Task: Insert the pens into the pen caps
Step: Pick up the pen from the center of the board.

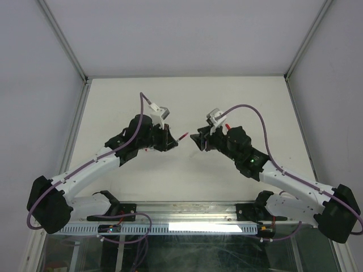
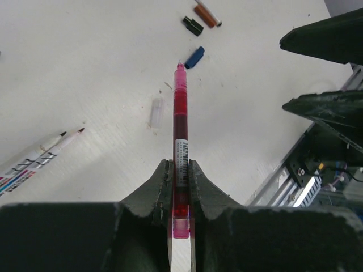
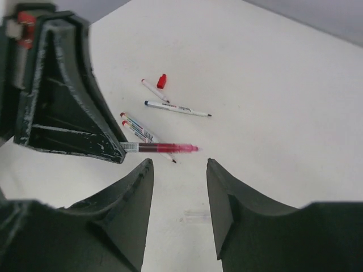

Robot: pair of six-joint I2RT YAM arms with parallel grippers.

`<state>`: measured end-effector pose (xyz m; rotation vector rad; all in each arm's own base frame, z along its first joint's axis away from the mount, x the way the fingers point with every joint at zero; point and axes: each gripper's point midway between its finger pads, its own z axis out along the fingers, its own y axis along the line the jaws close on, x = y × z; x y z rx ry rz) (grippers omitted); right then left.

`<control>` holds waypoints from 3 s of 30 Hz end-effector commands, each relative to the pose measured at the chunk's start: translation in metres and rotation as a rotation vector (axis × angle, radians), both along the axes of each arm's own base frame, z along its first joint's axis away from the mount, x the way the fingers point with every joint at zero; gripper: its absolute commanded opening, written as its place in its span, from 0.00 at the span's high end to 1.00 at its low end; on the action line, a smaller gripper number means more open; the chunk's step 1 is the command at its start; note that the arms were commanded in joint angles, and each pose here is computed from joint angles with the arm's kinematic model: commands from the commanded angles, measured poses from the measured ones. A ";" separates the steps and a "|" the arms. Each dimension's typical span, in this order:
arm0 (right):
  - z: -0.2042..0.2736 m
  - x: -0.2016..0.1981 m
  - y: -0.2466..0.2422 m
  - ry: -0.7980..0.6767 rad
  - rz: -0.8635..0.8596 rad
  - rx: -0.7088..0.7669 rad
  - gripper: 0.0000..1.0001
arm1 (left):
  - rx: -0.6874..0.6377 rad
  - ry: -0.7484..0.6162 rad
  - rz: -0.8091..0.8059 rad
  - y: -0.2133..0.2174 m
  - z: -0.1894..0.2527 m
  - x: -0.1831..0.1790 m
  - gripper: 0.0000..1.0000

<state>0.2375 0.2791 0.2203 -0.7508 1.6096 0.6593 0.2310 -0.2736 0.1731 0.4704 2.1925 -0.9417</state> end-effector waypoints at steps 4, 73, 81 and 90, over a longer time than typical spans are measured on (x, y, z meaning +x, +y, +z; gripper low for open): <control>0.037 0.038 -0.038 0.402 -0.564 0.502 0.55 | -0.112 -0.198 0.188 0.012 0.066 0.030 1.00; 0.091 0.004 0.055 0.502 -0.073 0.598 0.73 | -0.254 -0.286 -0.132 -0.022 0.092 -0.006 1.00; 0.080 0.013 0.017 0.460 -0.255 0.577 0.48 | -0.199 -0.309 -0.041 -0.013 0.092 0.010 1.00; 0.010 0.025 -0.051 0.474 -0.639 0.358 0.46 | -0.166 -0.343 0.057 0.009 0.089 0.012 1.00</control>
